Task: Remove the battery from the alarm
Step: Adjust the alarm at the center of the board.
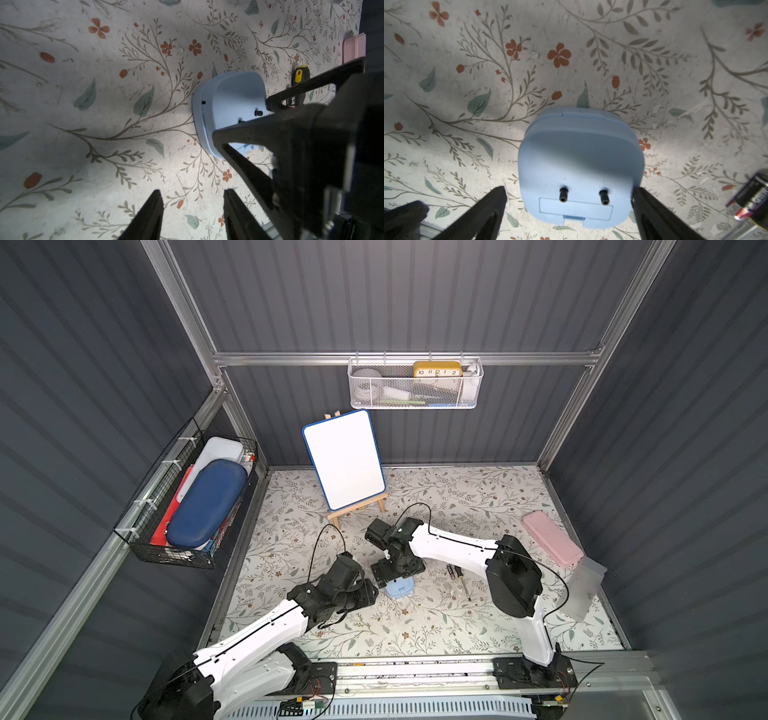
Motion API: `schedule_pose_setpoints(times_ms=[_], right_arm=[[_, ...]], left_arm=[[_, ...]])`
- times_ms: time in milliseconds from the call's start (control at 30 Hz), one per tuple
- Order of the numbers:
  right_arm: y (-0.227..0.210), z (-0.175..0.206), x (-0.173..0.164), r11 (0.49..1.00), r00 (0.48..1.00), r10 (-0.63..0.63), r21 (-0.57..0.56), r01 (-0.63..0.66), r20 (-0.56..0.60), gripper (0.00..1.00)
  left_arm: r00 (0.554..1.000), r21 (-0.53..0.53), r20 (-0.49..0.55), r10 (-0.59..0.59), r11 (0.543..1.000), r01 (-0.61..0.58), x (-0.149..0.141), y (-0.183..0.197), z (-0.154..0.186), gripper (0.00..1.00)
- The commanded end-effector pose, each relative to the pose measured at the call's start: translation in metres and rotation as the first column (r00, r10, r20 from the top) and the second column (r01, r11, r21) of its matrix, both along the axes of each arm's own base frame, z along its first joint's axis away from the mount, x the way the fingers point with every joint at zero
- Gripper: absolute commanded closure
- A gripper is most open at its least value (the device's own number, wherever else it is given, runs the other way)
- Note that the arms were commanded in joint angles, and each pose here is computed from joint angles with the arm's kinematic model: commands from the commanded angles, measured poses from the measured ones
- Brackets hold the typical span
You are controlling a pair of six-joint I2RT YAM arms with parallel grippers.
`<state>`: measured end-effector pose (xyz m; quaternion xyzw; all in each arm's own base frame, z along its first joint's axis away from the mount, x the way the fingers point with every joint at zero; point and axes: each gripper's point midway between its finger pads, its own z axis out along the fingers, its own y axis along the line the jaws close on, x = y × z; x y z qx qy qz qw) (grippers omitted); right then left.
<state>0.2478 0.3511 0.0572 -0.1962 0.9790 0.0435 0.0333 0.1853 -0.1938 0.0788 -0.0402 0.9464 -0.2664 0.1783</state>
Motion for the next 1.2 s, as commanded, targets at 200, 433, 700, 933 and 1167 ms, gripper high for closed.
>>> schedule_pose_setpoints(times_ms=[200,433,700,933,1167], right_arm=[[-0.018,-0.009,-0.001,0.993,0.999,-0.036,-0.109,0.037,0.009,0.01],[-0.016,-0.013,0.002,0.994,0.999,-0.033,-0.099,0.035,0.016,0.01],[-0.018,-0.03,-0.007,0.993,0.999,-0.036,-0.116,0.032,-0.032,0.01],[-0.017,-0.039,-0.011,0.993,0.998,-0.036,-0.112,0.029,-0.057,0.01],[-0.017,-0.02,0.0,0.997,0.999,-0.039,-0.069,0.041,0.026,0.21]], left_arm=[[1.0,-0.011,0.0,-0.014,1.0,0.014,-0.005,0.002,0.0,0.49],[1.0,-0.008,-0.002,-0.018,1.0,0.018,-0.004,0.002,0.0,0.49],[1.0,-0.01,-0.001,-0.016,1.0,0.016,-0.006,0.003,0.0,0.49],[1.0,-0.014,-0.002,-0.016,1.0,0.016,-0.006,0.003,0.0,0.49],[1.0,-0.017,0.002,-0.006,1.0,0.006,-0.006,0.004,0.002,0.49]])
